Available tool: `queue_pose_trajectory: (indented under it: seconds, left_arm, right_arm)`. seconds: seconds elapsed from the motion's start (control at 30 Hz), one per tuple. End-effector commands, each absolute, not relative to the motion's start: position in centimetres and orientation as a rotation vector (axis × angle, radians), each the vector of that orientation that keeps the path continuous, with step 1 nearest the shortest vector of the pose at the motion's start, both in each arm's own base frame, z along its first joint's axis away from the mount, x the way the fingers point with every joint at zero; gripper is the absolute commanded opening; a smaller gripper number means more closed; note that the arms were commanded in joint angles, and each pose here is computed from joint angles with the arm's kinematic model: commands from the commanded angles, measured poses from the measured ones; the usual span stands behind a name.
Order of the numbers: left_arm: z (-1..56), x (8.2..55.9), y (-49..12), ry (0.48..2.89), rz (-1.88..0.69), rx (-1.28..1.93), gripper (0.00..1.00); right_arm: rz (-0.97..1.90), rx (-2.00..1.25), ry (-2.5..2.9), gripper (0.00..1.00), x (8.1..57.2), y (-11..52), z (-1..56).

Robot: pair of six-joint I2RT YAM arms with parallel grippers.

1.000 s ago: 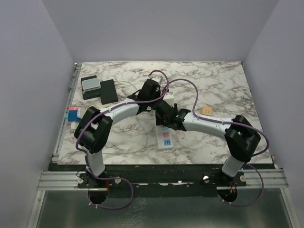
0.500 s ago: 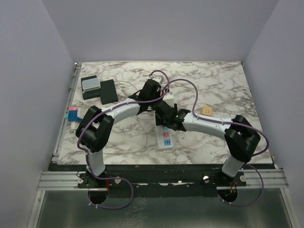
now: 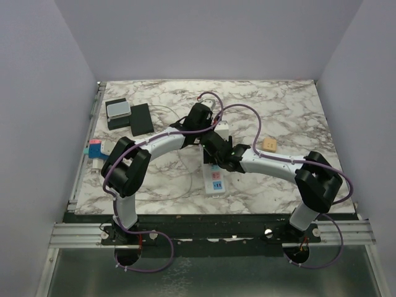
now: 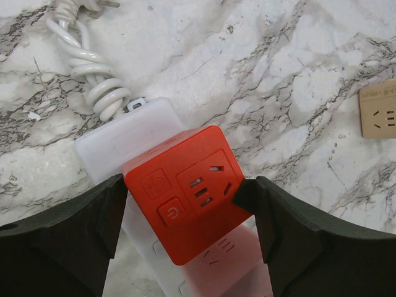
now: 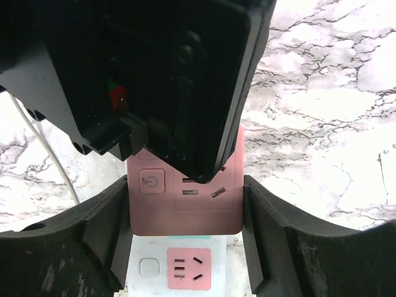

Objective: Pull the plug off the socket
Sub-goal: Remove the plug from the socket.

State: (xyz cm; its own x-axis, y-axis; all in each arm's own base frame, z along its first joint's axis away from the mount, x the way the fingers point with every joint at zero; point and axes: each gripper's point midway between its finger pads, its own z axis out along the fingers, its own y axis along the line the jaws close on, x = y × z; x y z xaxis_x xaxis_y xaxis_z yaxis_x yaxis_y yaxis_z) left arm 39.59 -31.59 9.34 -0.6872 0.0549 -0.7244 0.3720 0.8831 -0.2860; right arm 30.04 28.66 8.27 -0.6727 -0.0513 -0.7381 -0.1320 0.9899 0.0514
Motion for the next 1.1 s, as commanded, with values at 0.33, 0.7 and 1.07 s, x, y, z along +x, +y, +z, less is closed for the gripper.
queue_pose_trajectory:
  seconds: [0.33,0.7,1.07]
  left_arm:
    - [3.1,37.0,-28.3,2.486,-0.336,0.397,0.38]
    - [2.8,36.9,-28.4,2.494,-0.342,0.404,0.3]
    - [2.3,36.9,-28.5,2.506,-0.344,0.406,0.21]
  right_arm:
    - [0.338,0.008,2.341,0.0,29.9,27.4,9.0]
    - [0.255,0.037,2.354,0.0,30.9,25.8,8.8]
    - [0.098,-0.018,2.29,0.0,30.9,27.9,9.9]
